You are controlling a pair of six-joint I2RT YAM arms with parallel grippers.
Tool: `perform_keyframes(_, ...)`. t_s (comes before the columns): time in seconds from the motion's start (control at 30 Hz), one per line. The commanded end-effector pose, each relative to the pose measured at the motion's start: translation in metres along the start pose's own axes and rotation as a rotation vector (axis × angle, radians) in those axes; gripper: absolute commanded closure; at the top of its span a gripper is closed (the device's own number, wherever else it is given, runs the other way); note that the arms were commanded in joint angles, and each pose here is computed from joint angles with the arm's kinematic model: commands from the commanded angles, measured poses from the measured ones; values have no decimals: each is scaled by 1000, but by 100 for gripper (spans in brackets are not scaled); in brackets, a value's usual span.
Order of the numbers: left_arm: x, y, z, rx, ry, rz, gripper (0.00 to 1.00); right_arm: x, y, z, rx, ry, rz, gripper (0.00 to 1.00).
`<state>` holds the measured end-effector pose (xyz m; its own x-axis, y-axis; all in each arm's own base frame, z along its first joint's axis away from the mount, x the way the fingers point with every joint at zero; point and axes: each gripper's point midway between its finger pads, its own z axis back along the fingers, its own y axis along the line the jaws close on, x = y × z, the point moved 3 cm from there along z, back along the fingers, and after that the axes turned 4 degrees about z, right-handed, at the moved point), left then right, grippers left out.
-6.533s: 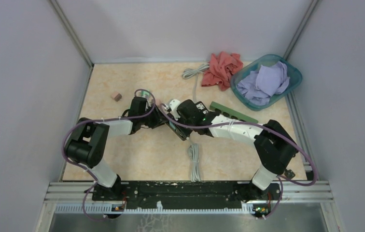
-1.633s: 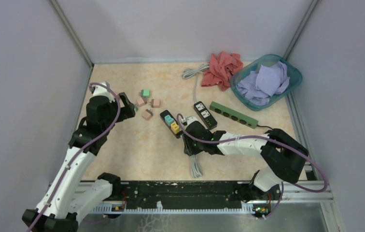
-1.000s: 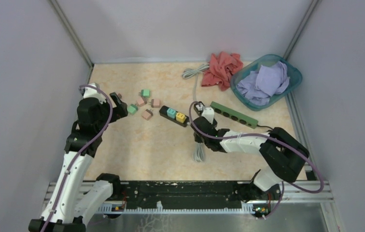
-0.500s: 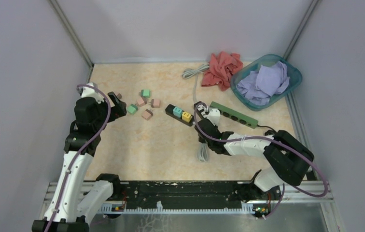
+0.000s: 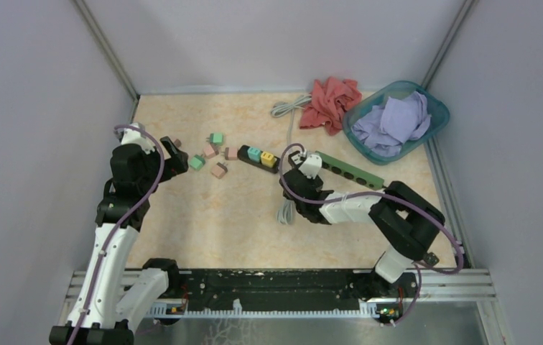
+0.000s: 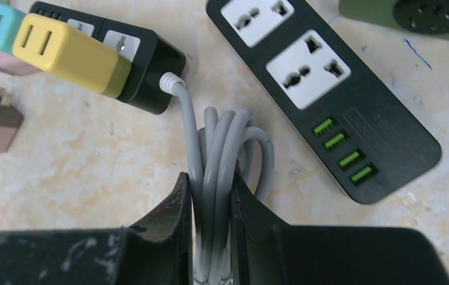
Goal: Insert the plug
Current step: Move the socket to the center of the board.
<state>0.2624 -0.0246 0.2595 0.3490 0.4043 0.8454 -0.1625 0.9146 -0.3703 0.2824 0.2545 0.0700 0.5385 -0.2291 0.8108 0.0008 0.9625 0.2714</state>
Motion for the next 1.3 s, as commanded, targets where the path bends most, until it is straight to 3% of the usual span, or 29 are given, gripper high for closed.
perform_keyframes(0.0,4,-3,-1,-21,-18,11,0,55,41,-14,45,-206,-169,100)
perform_keyframes(0.43,3,-2,-2,-20,-12,11,0,88,56,-93,14,-289,-110,100)
perform_keyframes(0.73,3,-1,-2,-15,-14,12,0,97,58,-146,73,-230,-1,100)
perform_keyframes(0.87,3,0,-2,-11,-12,14,0,98,63,-156,126,-191,63,82)
perform_keyframes(1.13,2,-1,-4,-18,-3,11,0,127,63,-117,220,-158,236,33)
perform_keyframes(1.27,0,-1,-5,-17,6,11,0,139,47,-91,233,-124,268,25)
